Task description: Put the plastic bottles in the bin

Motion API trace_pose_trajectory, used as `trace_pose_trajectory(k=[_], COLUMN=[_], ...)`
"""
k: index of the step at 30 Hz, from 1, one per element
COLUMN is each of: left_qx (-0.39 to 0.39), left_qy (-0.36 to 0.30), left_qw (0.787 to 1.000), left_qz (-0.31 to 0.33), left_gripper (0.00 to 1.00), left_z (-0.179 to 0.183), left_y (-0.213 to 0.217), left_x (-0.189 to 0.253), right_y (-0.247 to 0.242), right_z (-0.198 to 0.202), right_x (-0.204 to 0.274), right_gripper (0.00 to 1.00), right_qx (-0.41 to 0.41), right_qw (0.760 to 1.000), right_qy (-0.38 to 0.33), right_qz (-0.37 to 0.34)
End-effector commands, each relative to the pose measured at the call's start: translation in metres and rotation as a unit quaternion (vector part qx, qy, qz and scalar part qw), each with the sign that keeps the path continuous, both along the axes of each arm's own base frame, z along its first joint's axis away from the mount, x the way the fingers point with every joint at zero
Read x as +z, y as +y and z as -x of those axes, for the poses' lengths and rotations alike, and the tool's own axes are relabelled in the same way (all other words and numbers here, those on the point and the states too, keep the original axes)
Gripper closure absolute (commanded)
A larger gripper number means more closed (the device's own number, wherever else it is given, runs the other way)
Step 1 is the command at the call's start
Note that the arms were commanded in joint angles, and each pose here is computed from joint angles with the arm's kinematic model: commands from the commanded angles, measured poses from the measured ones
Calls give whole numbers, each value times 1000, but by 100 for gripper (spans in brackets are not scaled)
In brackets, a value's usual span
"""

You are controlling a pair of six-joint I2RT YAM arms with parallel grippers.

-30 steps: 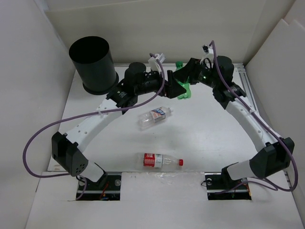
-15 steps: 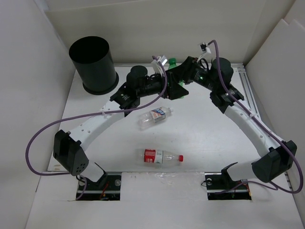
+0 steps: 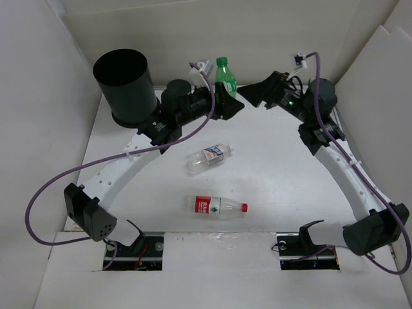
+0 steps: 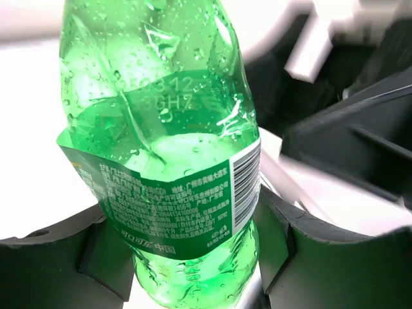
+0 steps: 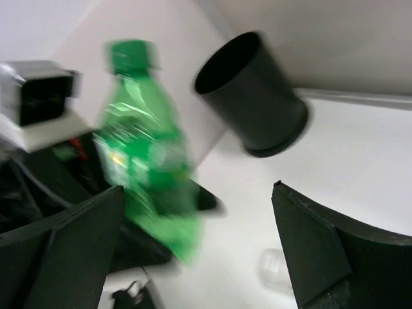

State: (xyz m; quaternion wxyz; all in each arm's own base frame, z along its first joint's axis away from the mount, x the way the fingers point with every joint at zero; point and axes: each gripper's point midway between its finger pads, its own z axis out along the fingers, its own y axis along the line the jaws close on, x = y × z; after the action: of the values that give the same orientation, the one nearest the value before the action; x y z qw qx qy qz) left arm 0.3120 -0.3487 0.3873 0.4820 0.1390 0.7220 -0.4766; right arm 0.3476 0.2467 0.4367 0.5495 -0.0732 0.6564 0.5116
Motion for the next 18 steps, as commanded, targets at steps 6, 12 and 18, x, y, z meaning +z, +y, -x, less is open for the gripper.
trace_pose_trajectory(k=[6,12,18], left_qx=[280,423,519], left_qy=[-44,-16,-34], left_qw=[958,906,854], left_qz=[-42,17,19], left_gripper=[100,100,100], left_z=[-109,-188,-237], left_y=[126,257,354], left_x=[65,85,99], right_y=[-99,-101,-70], right_z=[-19,-4,20], right_x=[-45,-82,-106], right_gripper=[0,0,0], right_qx=[-99,-94,-31], right_qw=[994,993,993], right_qy=[26,41,28], right_qz=[37,66,114])
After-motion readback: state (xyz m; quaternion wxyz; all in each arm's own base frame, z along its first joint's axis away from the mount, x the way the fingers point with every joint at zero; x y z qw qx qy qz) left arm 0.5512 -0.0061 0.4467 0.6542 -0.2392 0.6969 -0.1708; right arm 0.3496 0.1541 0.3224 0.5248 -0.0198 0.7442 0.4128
